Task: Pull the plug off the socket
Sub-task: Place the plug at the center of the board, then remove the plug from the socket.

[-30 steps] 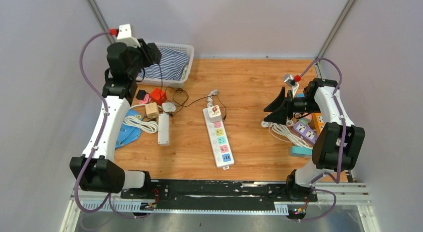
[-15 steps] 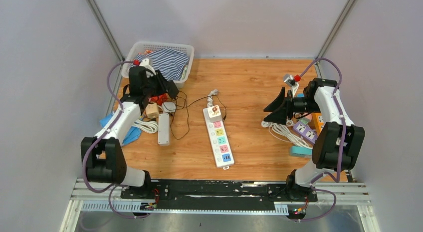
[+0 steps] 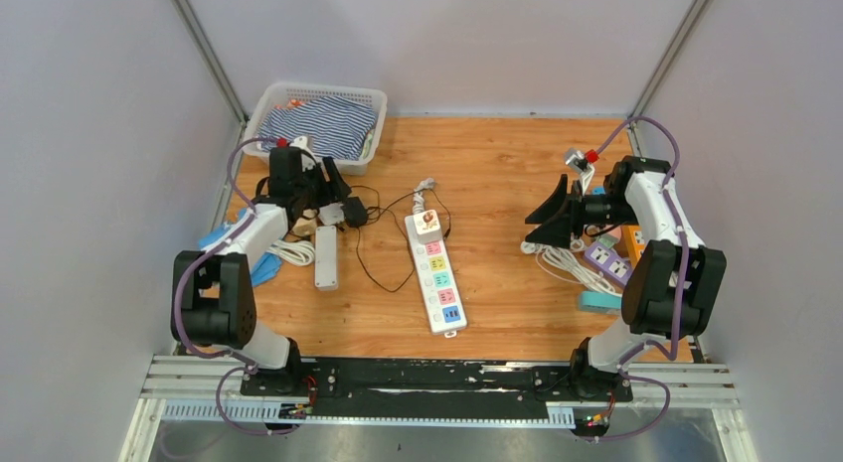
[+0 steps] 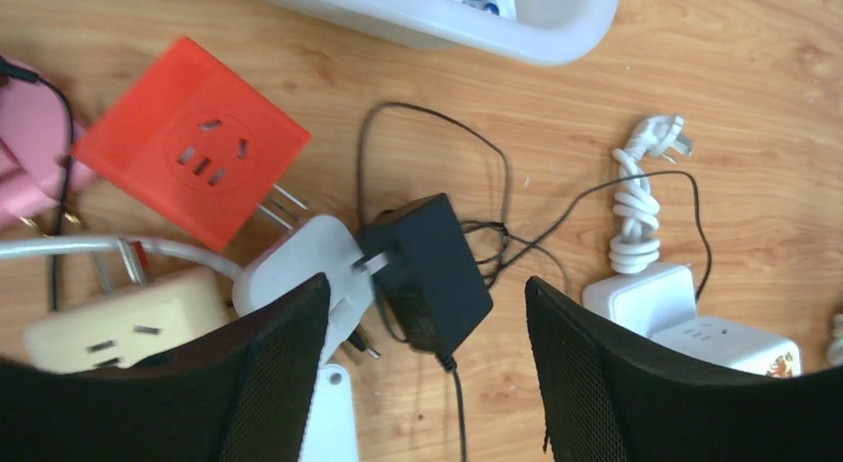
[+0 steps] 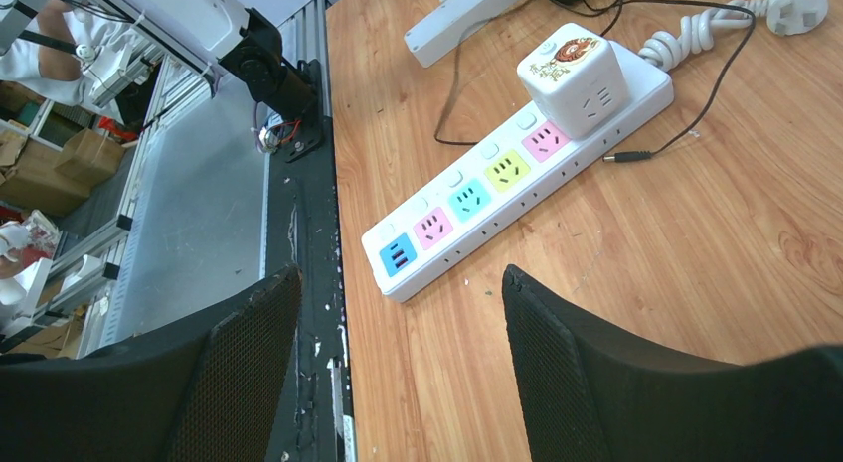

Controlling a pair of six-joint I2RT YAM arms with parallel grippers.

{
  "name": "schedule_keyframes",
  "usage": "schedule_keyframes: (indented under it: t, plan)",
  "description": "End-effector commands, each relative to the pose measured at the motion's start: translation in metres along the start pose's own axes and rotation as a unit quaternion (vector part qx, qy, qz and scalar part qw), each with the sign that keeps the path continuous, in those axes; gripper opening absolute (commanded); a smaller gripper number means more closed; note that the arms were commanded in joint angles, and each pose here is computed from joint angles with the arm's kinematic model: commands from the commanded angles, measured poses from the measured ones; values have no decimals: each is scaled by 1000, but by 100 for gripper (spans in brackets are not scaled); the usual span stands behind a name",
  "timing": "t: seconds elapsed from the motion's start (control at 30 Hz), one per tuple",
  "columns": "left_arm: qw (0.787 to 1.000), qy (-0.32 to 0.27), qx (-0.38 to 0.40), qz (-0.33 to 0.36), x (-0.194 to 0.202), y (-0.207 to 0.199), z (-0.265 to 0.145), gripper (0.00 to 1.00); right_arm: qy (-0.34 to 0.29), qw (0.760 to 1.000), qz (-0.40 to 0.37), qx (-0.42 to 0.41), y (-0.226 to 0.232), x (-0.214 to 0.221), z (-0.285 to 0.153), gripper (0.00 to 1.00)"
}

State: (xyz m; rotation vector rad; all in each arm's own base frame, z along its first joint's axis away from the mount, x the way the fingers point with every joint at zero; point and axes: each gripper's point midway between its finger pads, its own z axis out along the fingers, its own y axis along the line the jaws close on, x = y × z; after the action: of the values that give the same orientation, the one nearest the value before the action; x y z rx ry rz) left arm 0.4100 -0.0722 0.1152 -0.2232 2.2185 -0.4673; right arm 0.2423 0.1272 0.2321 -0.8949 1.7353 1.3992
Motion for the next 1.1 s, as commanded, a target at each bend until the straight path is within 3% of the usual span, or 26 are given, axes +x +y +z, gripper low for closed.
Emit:
schedule_keyframes:
  t: [0.0,0.27,0.4,0.53,0.6,0.83,1.07]
  plan:
    - [997,-67,-21,20,-34,1,-21,76,-7,999,32,0,3,2,-2,75]
    - [989,-141,18,43,-65,-27,-71,80,-5,1000,24,1,5,1,-2,75]
    - [983,-176,35,43,-70,-38,-101,98,-4,1000,12,3,7,-1,-3,75]
    - [977,-215,4,-9,-60,-24,-124,100,1,1000,-4,5,11,-2,-3,75]
    - [975,-221,20,2,-53,-29,-134,100,4,1000,-14,7,13,-2,-4,75]
    - [970,-170,167,39,-29,-81,-150,100,31,997,-59,40,12,-2,-7,75]
    - [967,-116,223,41,-3,-107,-144,100,107,982,-104,119,-3,10,1,76]
